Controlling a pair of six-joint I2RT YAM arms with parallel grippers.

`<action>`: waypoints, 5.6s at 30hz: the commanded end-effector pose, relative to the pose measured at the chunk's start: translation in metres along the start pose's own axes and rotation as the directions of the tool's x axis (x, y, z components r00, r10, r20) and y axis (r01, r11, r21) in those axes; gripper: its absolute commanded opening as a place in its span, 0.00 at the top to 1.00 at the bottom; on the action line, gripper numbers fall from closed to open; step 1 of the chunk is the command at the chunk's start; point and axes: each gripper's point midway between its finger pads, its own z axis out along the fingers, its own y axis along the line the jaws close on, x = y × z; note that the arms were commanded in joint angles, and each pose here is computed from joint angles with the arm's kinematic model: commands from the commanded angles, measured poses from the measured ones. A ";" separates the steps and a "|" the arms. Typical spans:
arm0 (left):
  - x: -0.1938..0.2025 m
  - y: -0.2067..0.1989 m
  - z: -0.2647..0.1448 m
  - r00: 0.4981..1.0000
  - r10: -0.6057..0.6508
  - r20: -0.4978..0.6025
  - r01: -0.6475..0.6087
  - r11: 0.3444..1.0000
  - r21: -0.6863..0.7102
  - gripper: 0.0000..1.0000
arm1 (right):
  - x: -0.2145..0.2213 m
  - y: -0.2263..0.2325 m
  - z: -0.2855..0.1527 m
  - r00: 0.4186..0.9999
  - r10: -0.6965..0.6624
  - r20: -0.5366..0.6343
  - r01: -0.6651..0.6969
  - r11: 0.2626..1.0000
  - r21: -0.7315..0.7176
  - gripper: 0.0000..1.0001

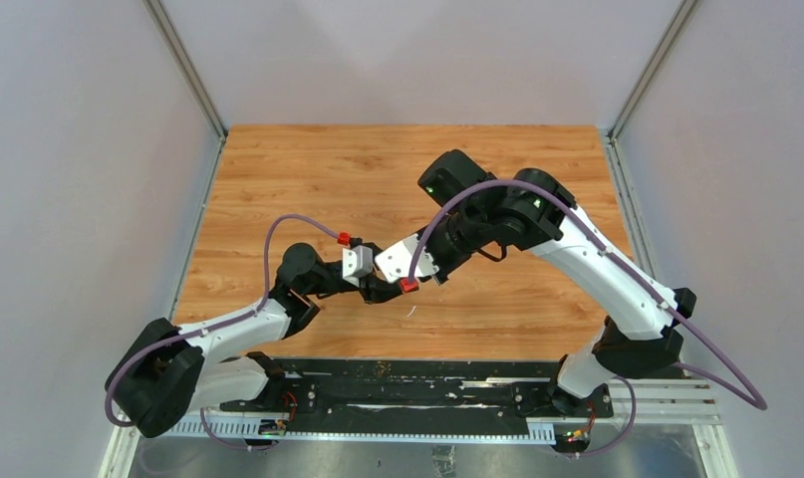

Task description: Install the water faucets

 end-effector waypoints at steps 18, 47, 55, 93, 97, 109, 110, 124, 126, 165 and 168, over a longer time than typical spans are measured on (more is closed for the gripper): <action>-0.060 0.092 -0.047 0.915 0.401 -0.040 -0.336 0.705 -0.625 1.00 | 0.042 -0.029 0.046 0.091 0.988 0.123 -0.964 0.056 0.258 1.00; -0.043 0.055 -0.029 0.948 0.264 0.180 -0.138 0.847 -0.514 1.00 | -0.010 -0.053 -0.037 0.234 0.883 0.406 -0.972 0.203 0.119 0.00; -0.032 0.023 -0.006 0.955 0.150 0.255 -0.067 0.949 -0.308 1.00 | -0.036 -0.086 -0.092 0.572 0.587 0.573 -0.809 0.517 0.280 0.01; -0.014 -0.006 0.015 0.999 0.025 0.028 -0.027 0.997 0.075 1.00 | -0.011 0.033 -0.003 0.973 -0.192 0.131 0.209 0.969 -0.129 0.38; -0.015 -0.005 0.015 0.999 0.032 0.021 -0.033 0.997 0.067 1.00 | -0.016 0.033 0.001 0.970 -0.188 0.150 0.210 0.968 -0.140 0.53; -0.030 0.023 0.003 0.996 0.080 0.047 -0.072 0.986 -0.151 1.00 | -0.013 0.024 0.008 0.992 -0.022 0.124 0.029 0.998 -0.053 1.00; -0.032 0.029 0.000 0.994 0.096 0.049 -0.085 0.977 -0.197 1.00 | -0.012 0.017 0.010 0.993 0.026 0.118 -0.025 1.000 -0.009 1.00; -0.055 0.077 -0.036 0.928 0.367 -0.062 -0.340 0.767 -0.544 1.00 | 0.030 -0.059 0.029 0.367 0.882 0.296 -0.914 0.283 0.290 1.00; -0.058 0.082 -0.041 0.923 0.381 -0.057 -0.340 0.737 -0.584 1.00 | 0.035 -0.059 0.027 0.232 0.912 0.337 -0.945 0.129 0.300 1.00; -0.012 -0.006 0.011 0.995 0.104 0.007 -0.104 0.994 0.012 1.00 | -0.011 0.038 -0.073 0.925 0.153 0.348 -0.291 0.874 0.389 0.01; -0.020 -0.025 0.009 0.994 0.094 0.049 -0.100 0.984 0.150 1.00 | -0.030 0.041 -0.089 0.942 0.033 0.335 -0.157 0.923 0.350 0.00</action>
